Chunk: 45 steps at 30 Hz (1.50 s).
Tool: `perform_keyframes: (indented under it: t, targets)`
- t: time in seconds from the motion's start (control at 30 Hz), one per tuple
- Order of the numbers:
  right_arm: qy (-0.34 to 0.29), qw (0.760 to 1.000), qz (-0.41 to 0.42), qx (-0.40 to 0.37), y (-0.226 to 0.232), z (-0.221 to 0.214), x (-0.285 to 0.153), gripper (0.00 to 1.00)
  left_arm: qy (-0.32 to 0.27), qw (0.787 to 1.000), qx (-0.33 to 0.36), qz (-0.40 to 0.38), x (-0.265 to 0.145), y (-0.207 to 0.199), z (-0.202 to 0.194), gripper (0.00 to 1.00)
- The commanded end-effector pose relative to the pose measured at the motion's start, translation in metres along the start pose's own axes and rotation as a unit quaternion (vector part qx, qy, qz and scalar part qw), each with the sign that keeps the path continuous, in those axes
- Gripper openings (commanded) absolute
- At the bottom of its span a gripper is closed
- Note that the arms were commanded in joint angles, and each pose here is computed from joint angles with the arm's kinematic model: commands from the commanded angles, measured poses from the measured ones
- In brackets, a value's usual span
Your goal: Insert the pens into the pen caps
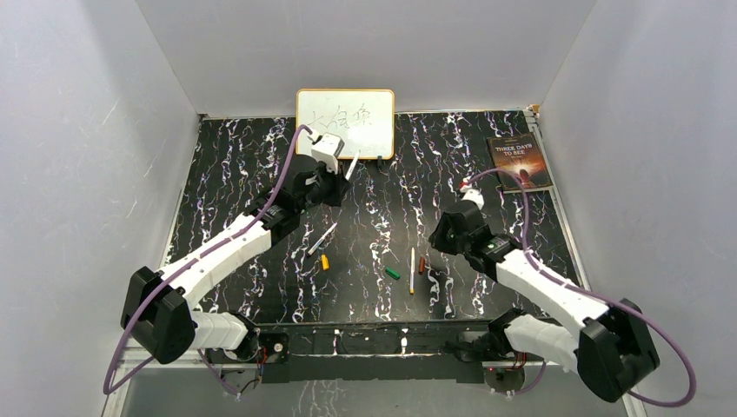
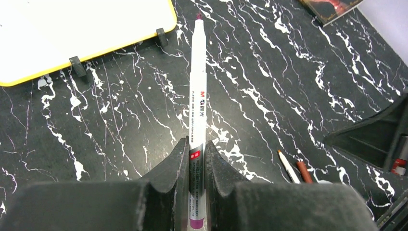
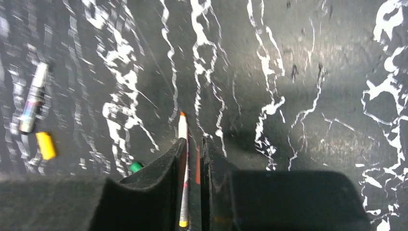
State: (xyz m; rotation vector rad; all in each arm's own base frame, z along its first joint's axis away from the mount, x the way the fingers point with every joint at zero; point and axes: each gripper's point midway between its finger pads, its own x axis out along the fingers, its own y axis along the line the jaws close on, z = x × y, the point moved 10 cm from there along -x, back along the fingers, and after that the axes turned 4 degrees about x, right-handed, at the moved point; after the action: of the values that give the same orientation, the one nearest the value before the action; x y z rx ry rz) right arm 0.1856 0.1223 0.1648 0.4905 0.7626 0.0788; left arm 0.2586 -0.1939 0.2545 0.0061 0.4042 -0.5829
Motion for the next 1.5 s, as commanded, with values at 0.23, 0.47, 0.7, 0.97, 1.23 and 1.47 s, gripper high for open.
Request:
perform_keyframes:
  t: [0.23,0.47,0.7,0.97,1.23,1.47]
  targets:
    - [0.066,0.995,-0.065,-0.047,0.008,-0.015,0.016,0.4,-0.008,1.0,0.007,-0.017,-0.006,0.001,0.007,0.0]
    - [0.087,0.99,-0.078,-0.085,0.019,-0.024,0.025,0.45,-0.007,1.0,0.007,-0.021,-0.006,0.002,0.006,0.0]
    - [0.092,0.987,-0.09,-0.092,0.022,-0.031,0.029,0.42,-0.01,1.0,0.011,-0.017,-0.009,0.003,0.006,0.0]
    - [0.094,0.984,-0.111,-0.103,0.018,-0.037,0.028,0.35,-0.011,1.0,0.011,-0.017,-0.01,0.003,0.006,0.0]
    - [0.104,0.983,-0.111,-0.105,0.018,-0.045,0.032,0.35,-0.012,1.0,0.012,-0.016,-0.012,0.003,0.006,0.0]
    - [0.11,0.982,-0.114,-0.102,0.015,-0.051,0.036,0.35,-0.012,1.0,0.012,-0.016,-0.013,0.003,0.006,0.0]
